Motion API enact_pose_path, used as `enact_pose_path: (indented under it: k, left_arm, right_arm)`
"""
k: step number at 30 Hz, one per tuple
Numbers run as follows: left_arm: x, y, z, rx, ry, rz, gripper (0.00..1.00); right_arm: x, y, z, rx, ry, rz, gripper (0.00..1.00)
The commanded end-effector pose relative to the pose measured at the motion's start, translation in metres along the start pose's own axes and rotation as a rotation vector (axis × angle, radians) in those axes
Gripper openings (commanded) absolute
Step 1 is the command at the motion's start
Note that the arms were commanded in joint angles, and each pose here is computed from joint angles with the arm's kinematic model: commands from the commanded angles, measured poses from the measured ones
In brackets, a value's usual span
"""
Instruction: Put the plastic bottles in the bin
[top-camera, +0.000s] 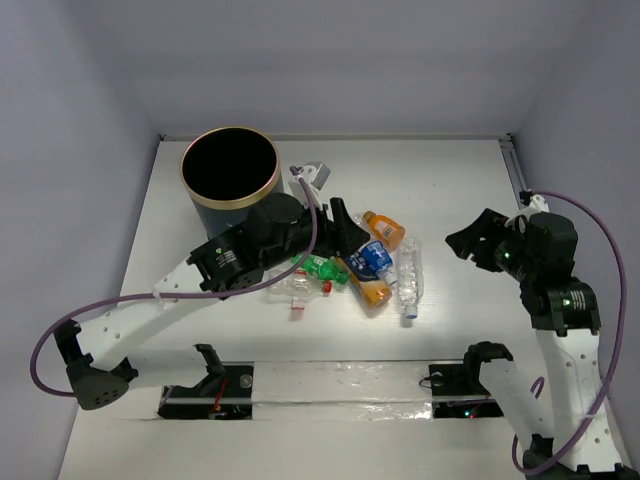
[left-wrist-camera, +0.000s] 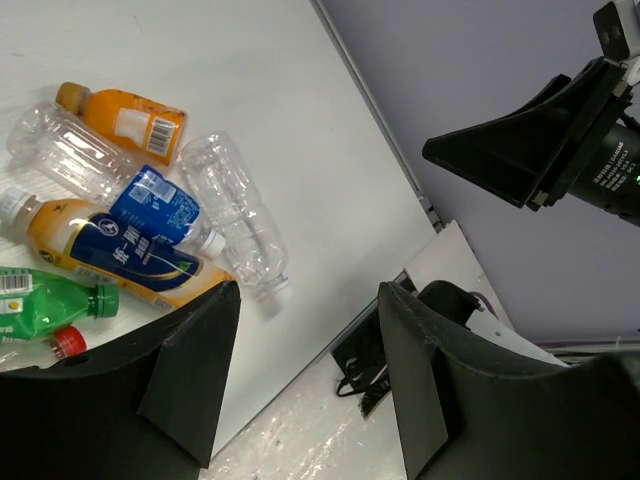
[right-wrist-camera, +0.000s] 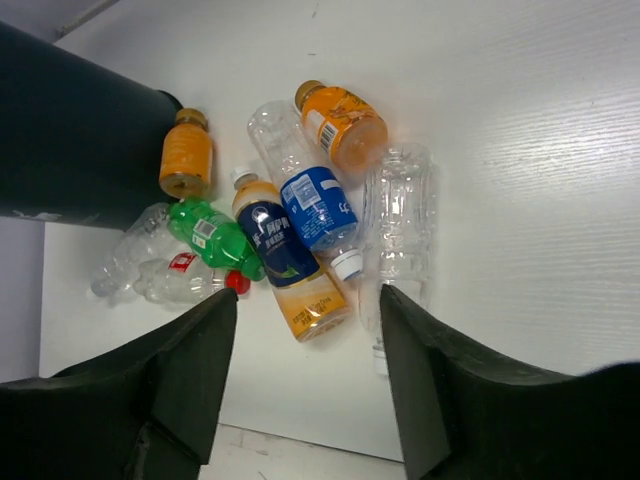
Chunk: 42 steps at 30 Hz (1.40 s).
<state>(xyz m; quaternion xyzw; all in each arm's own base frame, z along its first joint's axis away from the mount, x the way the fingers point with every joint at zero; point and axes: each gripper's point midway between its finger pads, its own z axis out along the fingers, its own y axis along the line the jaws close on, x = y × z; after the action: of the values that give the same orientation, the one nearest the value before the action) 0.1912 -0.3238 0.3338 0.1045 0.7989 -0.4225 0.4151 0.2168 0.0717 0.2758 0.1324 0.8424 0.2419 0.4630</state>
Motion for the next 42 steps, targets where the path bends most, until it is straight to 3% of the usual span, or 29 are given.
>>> enact_pose_path:
  k: [1,3,4,6,7,9,12,15,18,19,22,24,25,34,42]
  left_arm:
    - [0.001,-0.008,0.001,0.049,-0.015,-0.042,0.54]
    - [0.008,-0.014,0.001,0.093,0.008,-0.069,0.53]
    - [0.013,-0.013,0.002,0.097,0.018,-0.073,0.51]
    - [0.017,-0.016,0.004,0.121,0.030,-0.084,0.43]
    - [0.021,-0.014,0.006,0.114,0.043,-0.098,0.40]
    - [0.029,-0.010,0.011,0.101,0.067,-0.113,0.30]
    - [0.042,-0.002,0.018,0.077,0.102,-0.146,0.09]
    - [0.055,0.008,0.027,0.039,0.130,-0.171,0.00]
    - [0.068,0.022,0.034,-0.030,0.151,-0.178,0.00]
    - [0.074,0.023,0.036,-0.038,0.164,-0.181,0.00]
    - [0.092,0.030,0.041,-0.059,0.189,-0.217,0.00]
    - [0.104,0.040,0.044,-0.088,0.206,-0.241,0.01]
    - [0.107,0.044,0.045,-0.103,0.211,-0.248,0.08]
    - [0.144,0.075,0.049,-0.187,0.251,-0.332,0.53]
    - [0.166,0.099,0.057,-0.258,0.244,-0.378,0.76]
  right_arm:
    - [0.001,-0.006,0.002,0.021,0.003,-0.027,0.63]
    - [0.003,-0.009,0.005,0.033,0.009,-0.028,0.49]
    - [0.003,-0.010,0.006,0.039,0.013,-0.032,0.29]
    - [0.005,-0.014,0.008,0.055,0.017,-0.033,0.15]
    - [0.006,-0.016,0.010,0.057,0.022,-0.035,0.03]
    - [0.008,-0.019,0.016,0.067,0.038,-0.035,0.00]
    - [0.011,-0.025,0.023,0.085,0.058,-0.040,0.00]
    - [0.013,-0.033,0.032,0.122,0.076,-0.040,0.00]
    - [0.015,-0.040,0.045,0.138,0.097,-0.032,0.22]
    - [0.015,-0.040,0.050,0.138,0.095,-0.029,0.44]
    - [0.023,-0.050,0.065,0.158,0.139,-0.020,0.76]
    - [0.032,-0.055,0.076,0.161,0.181,-0.015,0.85]
    - [0.033,-0.055,0.081,0.153,0.188,-0.015,0.89]
    - [0.065,-0.053,0.119,0.056,0.358,0.000,0.99]
    - [0.082,-0.063,0.149,0.067,0.428,0.037,1.00]
